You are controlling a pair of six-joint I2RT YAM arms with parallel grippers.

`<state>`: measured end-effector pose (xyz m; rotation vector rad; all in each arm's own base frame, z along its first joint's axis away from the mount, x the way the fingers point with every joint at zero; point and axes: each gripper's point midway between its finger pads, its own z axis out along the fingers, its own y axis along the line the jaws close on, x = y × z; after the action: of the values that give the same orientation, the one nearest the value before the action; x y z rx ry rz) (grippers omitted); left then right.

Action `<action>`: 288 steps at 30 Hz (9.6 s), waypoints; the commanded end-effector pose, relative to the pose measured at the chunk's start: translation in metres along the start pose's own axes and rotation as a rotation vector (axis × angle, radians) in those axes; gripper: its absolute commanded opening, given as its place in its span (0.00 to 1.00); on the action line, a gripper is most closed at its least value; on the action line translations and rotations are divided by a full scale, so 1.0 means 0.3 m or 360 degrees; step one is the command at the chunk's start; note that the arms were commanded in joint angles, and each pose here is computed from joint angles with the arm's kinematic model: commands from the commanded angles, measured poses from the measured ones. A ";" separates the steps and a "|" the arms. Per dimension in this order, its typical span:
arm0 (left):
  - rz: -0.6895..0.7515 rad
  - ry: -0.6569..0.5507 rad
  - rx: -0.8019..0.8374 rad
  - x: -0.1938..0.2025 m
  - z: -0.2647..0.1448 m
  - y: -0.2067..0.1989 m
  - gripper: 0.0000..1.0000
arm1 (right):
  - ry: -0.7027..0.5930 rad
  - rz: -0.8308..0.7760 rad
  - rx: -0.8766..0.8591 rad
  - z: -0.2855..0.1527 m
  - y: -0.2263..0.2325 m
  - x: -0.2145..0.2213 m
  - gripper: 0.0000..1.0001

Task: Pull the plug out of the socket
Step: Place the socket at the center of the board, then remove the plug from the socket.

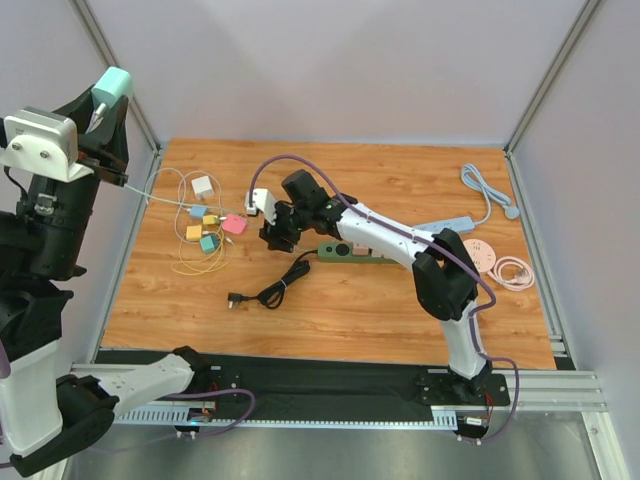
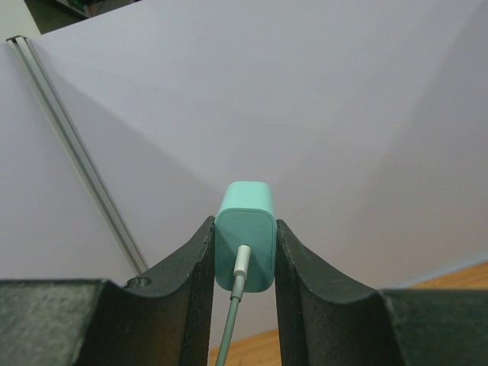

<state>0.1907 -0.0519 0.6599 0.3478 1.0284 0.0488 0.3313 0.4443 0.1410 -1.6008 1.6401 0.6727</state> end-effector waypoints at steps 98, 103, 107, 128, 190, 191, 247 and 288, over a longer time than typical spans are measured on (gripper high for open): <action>-0.1082 0.1959 -0.0444 1.872 -0.270 -0.115 0.76 | -0.0310 0.0549 0.0052 -0.855 0.060 0.311 1.00; -0.0936 0.1813 -0.0483 1.749 -0.231 -0.049 0.83 | -0.0286 0.0538 0.0115 -0.865 0.043 0.335 1.00; -0.0746 0.1630 -0.0500 1.606 -0.218 0.007 0.88 | -0.0269 0.0525 0.0149 -0.863 0.036 0.349 1.00; -0.1034 0.1061 0.0303 1.270 -0.029 -0.340 1.00 | -0.0219 0.0513 0.0252 -0.874 0.011 0.421 1.00; 0.0284 0.1080 0.2374 1.564 -0.141 -1.544 0.70 | 0.0142 0.0564 0.0777 -0.972 -0.232 0.643 0.93; 0.0284 0.1089 0.2374 1.570 -0.144 -1.548 0.70 | 0.0144 0.0560 0.0790 -0.976 -0.238 0.643 0.91; 0.0111 0.1279 0.2173 1.556 -0.151 -1.636 0.00 | -0.0176 0.2010 0.0036 -0.598 -0.130 0.712 0.00; 0.0397 0.1249 0.1947 1.534 -0.137 -1.602 0.00 | 0.0243 0.2182 0.0462 -0.580 -0.158 0.968 0.00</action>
<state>0.3225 -0.3943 0.0635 1.7080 1.8183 -0.3401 0.3480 0.1750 0.0960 -0.1629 2.5242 1.3619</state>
